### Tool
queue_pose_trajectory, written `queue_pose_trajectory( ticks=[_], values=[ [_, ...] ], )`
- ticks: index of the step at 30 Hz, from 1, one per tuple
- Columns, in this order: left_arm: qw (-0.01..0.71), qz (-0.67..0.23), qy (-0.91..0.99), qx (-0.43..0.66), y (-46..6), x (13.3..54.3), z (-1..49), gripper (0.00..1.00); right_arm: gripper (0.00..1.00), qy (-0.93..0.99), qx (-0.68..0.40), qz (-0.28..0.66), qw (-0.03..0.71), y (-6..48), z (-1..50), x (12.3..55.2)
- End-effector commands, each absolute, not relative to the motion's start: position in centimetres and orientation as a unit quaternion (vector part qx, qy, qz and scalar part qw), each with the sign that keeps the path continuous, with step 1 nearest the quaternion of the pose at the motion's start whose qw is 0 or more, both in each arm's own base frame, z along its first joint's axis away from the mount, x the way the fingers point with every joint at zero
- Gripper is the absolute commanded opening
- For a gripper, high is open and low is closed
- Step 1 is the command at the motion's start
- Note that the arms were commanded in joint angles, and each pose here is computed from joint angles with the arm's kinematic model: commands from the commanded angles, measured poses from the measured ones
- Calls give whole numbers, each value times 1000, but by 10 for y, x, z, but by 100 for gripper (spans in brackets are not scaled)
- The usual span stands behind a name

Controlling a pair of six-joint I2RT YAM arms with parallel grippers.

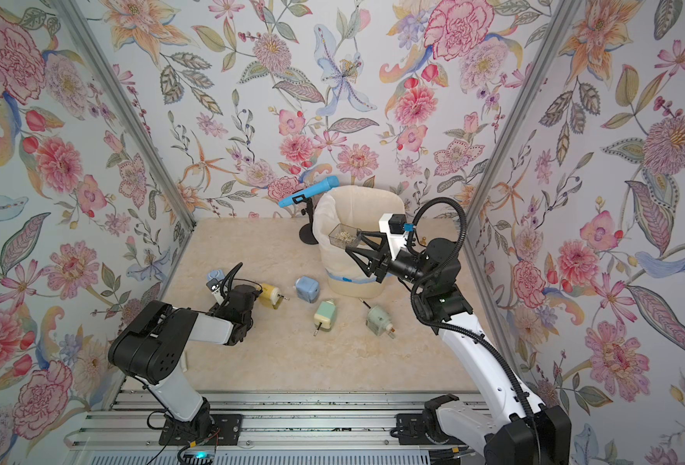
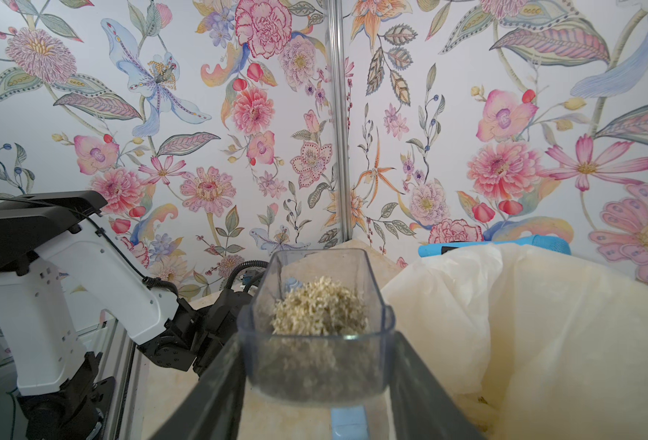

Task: Take out the pencil sharpener tray and clean the shavings
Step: Place the pencil sharpener at the center of the board.

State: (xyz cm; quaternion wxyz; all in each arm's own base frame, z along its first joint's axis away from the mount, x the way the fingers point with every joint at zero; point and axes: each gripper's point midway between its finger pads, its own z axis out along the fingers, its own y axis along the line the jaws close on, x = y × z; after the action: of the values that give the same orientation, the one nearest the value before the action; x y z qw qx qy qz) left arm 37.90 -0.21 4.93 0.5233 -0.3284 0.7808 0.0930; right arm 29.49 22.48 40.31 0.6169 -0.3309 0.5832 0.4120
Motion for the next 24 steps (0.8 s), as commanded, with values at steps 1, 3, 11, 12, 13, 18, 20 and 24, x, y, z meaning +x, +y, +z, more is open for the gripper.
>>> queue_pose_trajectory(
  ticks=[1, 3, 11, 12, 13, 18, 20, 24],
  values=[
    [539, 91, 775, -316, -5, 370, 70, 93, 43, 566, -334, 405, 636, 221, 424, 296],
    [559, 62, 768, -307, -12, 368, 93, 98, 43, 572, -328, 401, 636, 220, 423, 301],
    [625, -7, 752, -211, -35, 345, 177, 100, 42, 620, -305, 354, 631, 213, 426, 338],
    [631, -6, 750, -199, -35, 340, 184, 100, 42, 626, -304, 348, 629, 212, 426, 342],
    [638, -2, 746, -189, -33, 335, 190, 100, 42, 632, -301, 340, 629, 210, 426, 347],
    [652, 16, 739, -170, -21, 311, 201, 100, 41, 661, -283, 305, 625, 198, 431, 369],
    [657, 9, 734, -171, -18, 304, 202, 100, 41, 679, -274, 286, 617, 194, 429, 380],
    [663, -5, 729, -169, -18, 295, 198, 100, 41, 718, -256, 252, 597, 187, 425, 398]
  ],
)
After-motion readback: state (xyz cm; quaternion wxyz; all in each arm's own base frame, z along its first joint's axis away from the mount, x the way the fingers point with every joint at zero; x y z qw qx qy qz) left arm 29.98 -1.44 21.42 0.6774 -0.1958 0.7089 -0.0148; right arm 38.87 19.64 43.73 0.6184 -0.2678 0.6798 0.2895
